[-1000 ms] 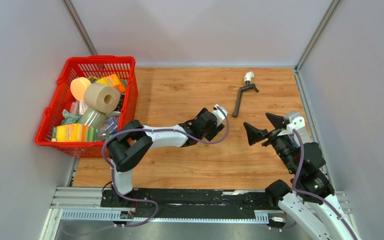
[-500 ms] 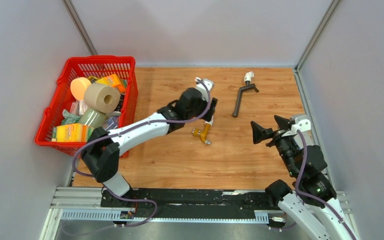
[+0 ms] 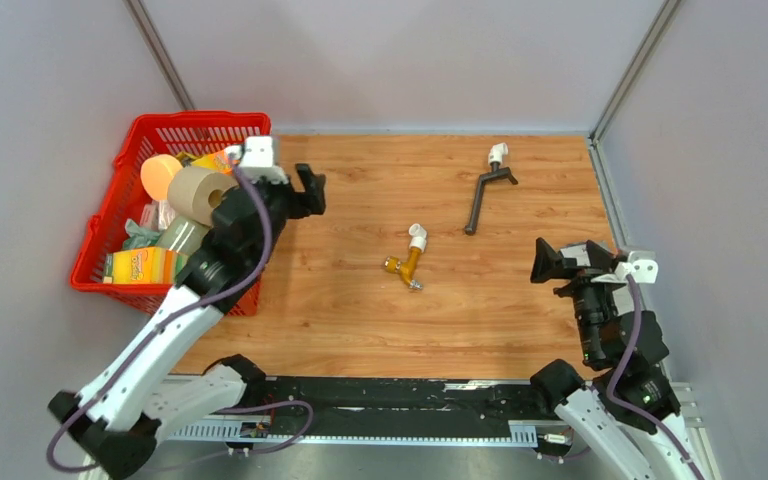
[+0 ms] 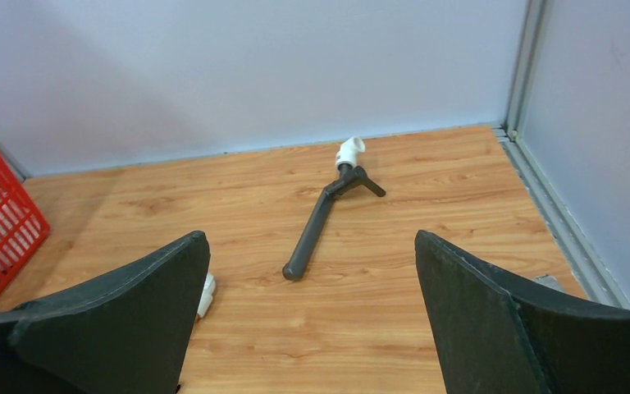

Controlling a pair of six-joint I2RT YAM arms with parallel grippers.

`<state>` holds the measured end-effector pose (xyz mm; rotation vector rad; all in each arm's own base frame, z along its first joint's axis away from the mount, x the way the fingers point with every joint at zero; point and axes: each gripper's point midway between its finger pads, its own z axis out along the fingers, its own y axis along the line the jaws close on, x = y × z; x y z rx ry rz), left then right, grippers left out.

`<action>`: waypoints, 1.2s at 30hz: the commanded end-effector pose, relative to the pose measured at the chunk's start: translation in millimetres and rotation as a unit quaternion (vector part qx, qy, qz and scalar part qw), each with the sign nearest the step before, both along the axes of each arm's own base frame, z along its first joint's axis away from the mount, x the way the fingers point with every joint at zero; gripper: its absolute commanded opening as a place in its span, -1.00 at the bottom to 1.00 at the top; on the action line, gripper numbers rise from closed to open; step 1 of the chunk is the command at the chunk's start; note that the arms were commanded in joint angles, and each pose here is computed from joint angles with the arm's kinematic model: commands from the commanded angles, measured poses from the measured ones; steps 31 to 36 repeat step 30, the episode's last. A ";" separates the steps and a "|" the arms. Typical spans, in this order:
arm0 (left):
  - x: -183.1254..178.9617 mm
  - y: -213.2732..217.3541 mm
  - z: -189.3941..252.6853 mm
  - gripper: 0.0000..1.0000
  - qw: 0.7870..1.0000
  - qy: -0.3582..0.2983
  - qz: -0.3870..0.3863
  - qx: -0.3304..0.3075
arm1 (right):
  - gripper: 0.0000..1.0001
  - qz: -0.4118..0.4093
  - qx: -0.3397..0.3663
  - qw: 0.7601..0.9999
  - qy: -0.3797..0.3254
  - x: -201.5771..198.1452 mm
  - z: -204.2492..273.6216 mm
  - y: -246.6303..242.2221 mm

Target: Install the water faucets

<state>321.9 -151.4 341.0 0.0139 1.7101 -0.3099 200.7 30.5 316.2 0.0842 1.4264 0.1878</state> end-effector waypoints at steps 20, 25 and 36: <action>-129.4 38.0 33.7 0.74 0.945 -0.298 -0.131 0.019 | 1.00 -0.074 0.017 0.994 -0.079 -39.1 47.4 -51.4; -138.0 50.0 30.8 0.74 0.938 -0.328 -0.110 0.009 | 1.00 -0.071 0.015 0.994 -0.081 -39.4 51.0 -50.5; -137.1 55.2 25.8 0.74 0.941 -0.322 -0.099 0.020 | 1.00 -0.070 0.021 0.994 -0.082 -39.6 53.6 -50.0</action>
